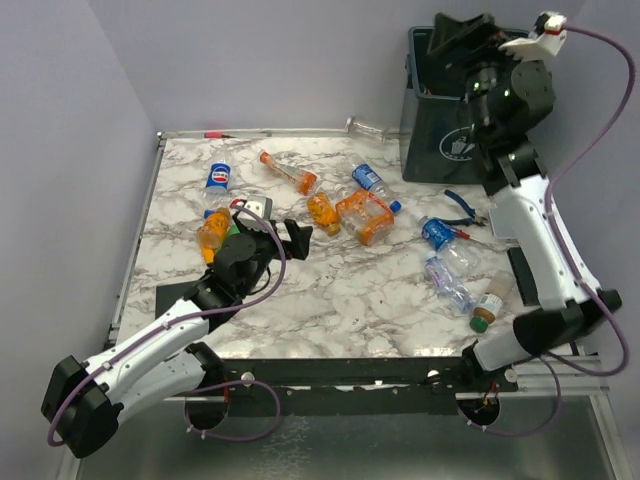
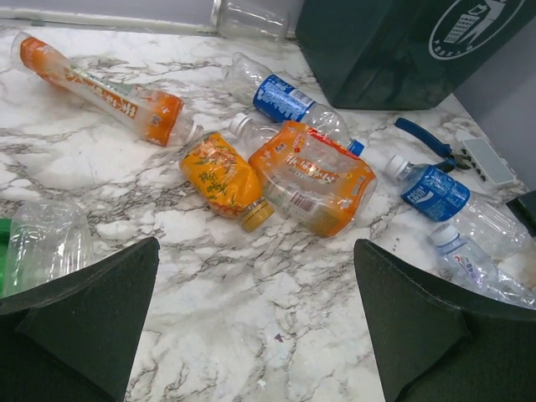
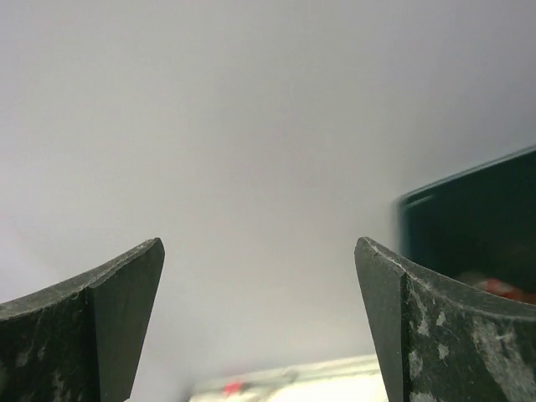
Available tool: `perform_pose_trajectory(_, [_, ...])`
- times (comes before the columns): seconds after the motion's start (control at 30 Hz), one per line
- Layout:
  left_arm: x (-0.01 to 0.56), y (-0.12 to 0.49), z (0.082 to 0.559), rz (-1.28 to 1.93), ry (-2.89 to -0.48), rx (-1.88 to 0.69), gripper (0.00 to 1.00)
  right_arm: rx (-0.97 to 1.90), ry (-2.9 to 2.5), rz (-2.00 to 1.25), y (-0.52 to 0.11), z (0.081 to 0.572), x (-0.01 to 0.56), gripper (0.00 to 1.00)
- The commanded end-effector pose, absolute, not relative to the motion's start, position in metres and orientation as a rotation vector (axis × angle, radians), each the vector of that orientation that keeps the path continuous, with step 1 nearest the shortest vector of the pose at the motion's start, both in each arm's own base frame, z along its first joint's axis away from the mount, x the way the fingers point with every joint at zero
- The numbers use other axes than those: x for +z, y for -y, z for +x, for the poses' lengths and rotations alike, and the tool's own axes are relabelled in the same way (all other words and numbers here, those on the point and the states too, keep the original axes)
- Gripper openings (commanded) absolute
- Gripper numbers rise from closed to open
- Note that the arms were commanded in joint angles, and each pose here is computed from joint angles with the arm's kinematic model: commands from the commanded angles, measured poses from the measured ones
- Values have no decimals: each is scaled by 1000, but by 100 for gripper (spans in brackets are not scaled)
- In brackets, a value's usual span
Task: Put the plastic bottles in the bin
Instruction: Pick up the plastic bottle at the center of the board.
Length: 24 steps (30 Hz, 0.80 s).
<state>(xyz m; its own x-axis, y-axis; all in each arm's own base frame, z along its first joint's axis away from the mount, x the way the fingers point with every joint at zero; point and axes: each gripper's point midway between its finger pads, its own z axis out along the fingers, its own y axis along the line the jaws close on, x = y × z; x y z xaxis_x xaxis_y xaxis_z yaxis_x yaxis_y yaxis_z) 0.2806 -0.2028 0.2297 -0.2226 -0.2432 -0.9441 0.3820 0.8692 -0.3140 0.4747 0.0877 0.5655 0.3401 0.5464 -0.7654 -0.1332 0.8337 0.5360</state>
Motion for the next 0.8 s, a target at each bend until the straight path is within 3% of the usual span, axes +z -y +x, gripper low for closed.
perform_pose_trajectory(0.0, [242,187,288,7,-1685,-511,99,578,-1159,156,-168,396,564,100])
perform_pose_trajectory(0.2, [240,172,291,-59,-1684,-448,99,629,-1500,99,-203,352,436,100])
perform_pose_trajectory(0.47, [228,176,295,-19,-1750,-401,99,329,-1904,370,-138,314,254,100])
perform_pose_trajectory(0.6, [223,176,297,-9,-1762,-383,99,139,-2035,503,-103,291,195,100])
perform_pose_trajectory(0.77, [219,178,296,6,-1775,-385,99,106,-2166,648,-76,270,146,100])
